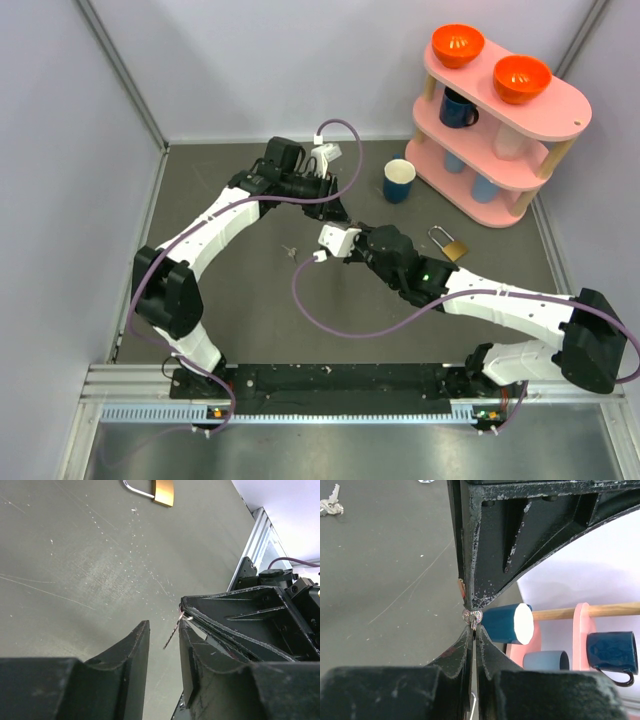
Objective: Unlock with the key
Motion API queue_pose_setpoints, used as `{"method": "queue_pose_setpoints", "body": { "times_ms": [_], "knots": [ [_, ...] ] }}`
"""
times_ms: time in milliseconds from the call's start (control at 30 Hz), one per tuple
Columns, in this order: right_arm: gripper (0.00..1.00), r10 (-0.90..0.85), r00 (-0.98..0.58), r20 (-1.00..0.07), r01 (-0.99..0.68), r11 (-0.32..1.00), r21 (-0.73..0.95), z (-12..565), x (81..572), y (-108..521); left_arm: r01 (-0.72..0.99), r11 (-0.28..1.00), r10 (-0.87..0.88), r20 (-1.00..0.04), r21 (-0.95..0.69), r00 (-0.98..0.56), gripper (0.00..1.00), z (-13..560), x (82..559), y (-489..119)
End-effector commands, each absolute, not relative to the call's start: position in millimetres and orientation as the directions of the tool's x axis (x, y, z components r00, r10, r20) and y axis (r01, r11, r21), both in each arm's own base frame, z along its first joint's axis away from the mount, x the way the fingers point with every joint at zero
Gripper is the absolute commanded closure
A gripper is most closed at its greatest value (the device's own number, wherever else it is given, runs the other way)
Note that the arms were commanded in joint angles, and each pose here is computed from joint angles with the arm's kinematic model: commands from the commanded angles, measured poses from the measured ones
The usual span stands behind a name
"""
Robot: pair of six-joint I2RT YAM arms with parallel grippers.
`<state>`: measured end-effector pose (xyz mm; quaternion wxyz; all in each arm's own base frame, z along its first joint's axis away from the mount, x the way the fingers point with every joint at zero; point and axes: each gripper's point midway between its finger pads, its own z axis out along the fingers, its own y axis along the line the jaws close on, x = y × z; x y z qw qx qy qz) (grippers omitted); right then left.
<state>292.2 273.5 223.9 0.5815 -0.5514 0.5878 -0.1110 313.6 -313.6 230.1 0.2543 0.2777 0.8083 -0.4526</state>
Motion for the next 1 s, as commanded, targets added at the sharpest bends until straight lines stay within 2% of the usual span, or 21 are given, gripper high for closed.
{"method": "queue_pose_setpoints", "body": {
  "times_ms": [0, 133, 233, 367, 533, 633, 667, 733, 933, 967],
  "knots": [
    [1.00, -0.744, 0.310, -0.591, -0.451, 0.432, -0.781, 255.5, 298.7, 282.3, 0.724, 0.392, 0.219, -0.707, -0.567, -0.673, 0.61, 246.4, 314.2, -319.4],
    [1.00, -0.745, 0.309, -0.592, -0.432, 0.444, -0.785, 258.6, 301.0, 281.0, 0.731, 0.361, 0.221, -0.708, -0.579, -0.671, 0.55, 250.3, 309.2, -321.1],
    [1.00, -0.744, 0.310, -0.592, -0.432, 0.444, -0.785, 258.3, 301.1, 281.6, 0.733, 0.350, 0.222, -0.708, -0.584, -0.670, 0.56, 252.2, 307.4, -321.8],
    [1.00, -0.747, 0.307, -0.589, -0.433, 0.441, -0.786, 256.5, 301.3, 281.5, 0.735, 0.334, 0.224, -0.708, -0.590, -0.670, 0.62, 253.0, 304.7, -322.4],
    [1.00, -0.745, 0.308, -0.591, -0.431, 0.445, -0.785, 257.9, 301.6, 281.6, 0.736, 0.327, 0.226, -0.707, -0.593, -0.670, 0.76, 254.0, 303.5, -322.8],
    [1.00, -0.747, 0.308, -0.589, -0.431, 0.443, -0.786, 256.6, 301.4, 281.9, 0.738, 0.326, 0.226, -0.709, -0.591, -0.668, 0.87, 254.2, 303.8, -322.8],
    [1.00, -0.746, 0.308, -0.591, -0.429, 0.445, -0.786, 257.6, 302.0, 281.7, 0.739, 0.327, 0.226, -0.710, -0.589, -0.667, 0.94, 254.0, 304.1, -322.8],
    [1.00, -0.748, 0.308, -0.588, -0.433, 0.440, -0.787, 255.7, 301.4, 282.2, 0.739, 0.332, 0.224, -0.712, -0.587, -0.666, 1.00, 254.3, 305.0, -322.0],
    [1.00, -0.750, 0.306, -0.586, -0.430, 0.441, -0.788, 255.6, 302.4, 281.8, 0.738, 0.334, 0.226, -0.711, -0.586, -0.666, 1.00, 253.2, 304.7, -322.1],
    [1.00, -0.749, 0.303, -0.589, -0.432, 0.443, -0.786, 255.1, 302.0, 281.5, 0.741, 0.329, 0.227, -0.713, -0.585, -0.663, 0.97, 254.1, 304.3, -322.4]
  ]
}}
